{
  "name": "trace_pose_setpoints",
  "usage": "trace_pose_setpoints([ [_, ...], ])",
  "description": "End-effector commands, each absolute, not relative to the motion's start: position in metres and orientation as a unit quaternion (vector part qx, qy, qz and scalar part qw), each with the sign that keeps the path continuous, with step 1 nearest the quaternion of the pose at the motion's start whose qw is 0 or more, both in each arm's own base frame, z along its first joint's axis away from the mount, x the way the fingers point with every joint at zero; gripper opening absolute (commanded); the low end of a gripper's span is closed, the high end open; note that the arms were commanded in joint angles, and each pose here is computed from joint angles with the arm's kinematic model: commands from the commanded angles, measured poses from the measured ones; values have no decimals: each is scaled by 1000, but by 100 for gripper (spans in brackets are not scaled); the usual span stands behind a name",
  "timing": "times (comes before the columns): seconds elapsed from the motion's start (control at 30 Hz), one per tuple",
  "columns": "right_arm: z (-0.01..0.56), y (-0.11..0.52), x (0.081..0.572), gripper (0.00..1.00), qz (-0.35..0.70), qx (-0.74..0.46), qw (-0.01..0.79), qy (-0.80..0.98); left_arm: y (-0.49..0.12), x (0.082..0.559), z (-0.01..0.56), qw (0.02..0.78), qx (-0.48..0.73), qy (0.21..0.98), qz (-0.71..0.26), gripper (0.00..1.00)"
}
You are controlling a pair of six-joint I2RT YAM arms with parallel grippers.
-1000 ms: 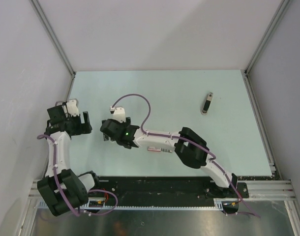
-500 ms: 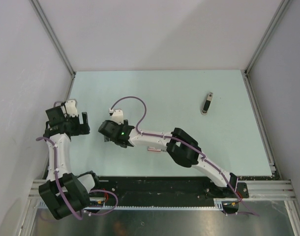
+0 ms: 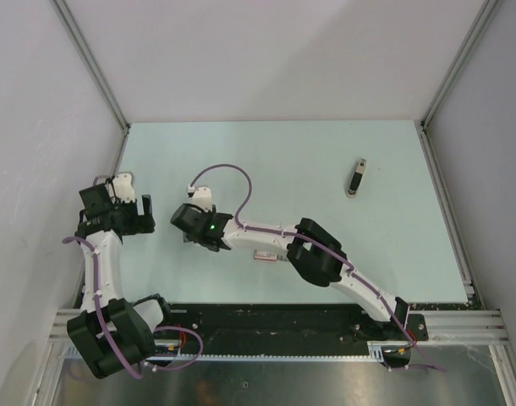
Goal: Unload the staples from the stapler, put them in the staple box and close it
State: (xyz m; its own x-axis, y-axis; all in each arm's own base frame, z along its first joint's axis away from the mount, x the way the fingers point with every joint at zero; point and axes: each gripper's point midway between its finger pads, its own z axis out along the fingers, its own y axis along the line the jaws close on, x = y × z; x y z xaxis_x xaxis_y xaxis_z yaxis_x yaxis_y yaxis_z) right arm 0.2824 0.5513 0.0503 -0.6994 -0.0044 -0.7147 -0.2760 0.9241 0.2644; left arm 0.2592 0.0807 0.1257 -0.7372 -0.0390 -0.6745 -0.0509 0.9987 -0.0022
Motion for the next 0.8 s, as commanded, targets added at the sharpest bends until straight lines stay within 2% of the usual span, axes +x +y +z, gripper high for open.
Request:
trace_pose_setpoints([
  [0.0, 78, 557, 295, 57, 202, -73, 395, 893, 79, 259, 125, 368, 20, 929, 5, 93],
  [0.13, 82, 558, 296, 57, 204, -82, 397, 891, 79, 258, 122, 365, 25, 931, 5, 93],
  [0.2, 86, 560, 296, 52, 209, -86, 399, 889, 78, 258, 121, 365, 28, 931, 3, 92],
  [0.3, 88, 563, 296, 38, 214, -91, 399, 887, 76, 259, 122, 367, 35, 929, -1, 91],
  [0.47, 95, 565, 295, 6, 229, -97, 392, 886, 70, 260, 123, 374, 54, 926, -14, 89],
  [0.5, 99, 566, 294, 3, 233, -98, 393, 884, 67, 261, 124, 377, 61, 924, -19, 88],
  [0.63, 133, 567, 296, 0, 274, -84, 403, 869, 53, 262, 125, 389, 97, 915, -49, 82],
  [0.77, 182, 564, 300, 0, 382, -24, 412, 827, 24, 262, 130, 415, 150, 890, -116, 77],
])
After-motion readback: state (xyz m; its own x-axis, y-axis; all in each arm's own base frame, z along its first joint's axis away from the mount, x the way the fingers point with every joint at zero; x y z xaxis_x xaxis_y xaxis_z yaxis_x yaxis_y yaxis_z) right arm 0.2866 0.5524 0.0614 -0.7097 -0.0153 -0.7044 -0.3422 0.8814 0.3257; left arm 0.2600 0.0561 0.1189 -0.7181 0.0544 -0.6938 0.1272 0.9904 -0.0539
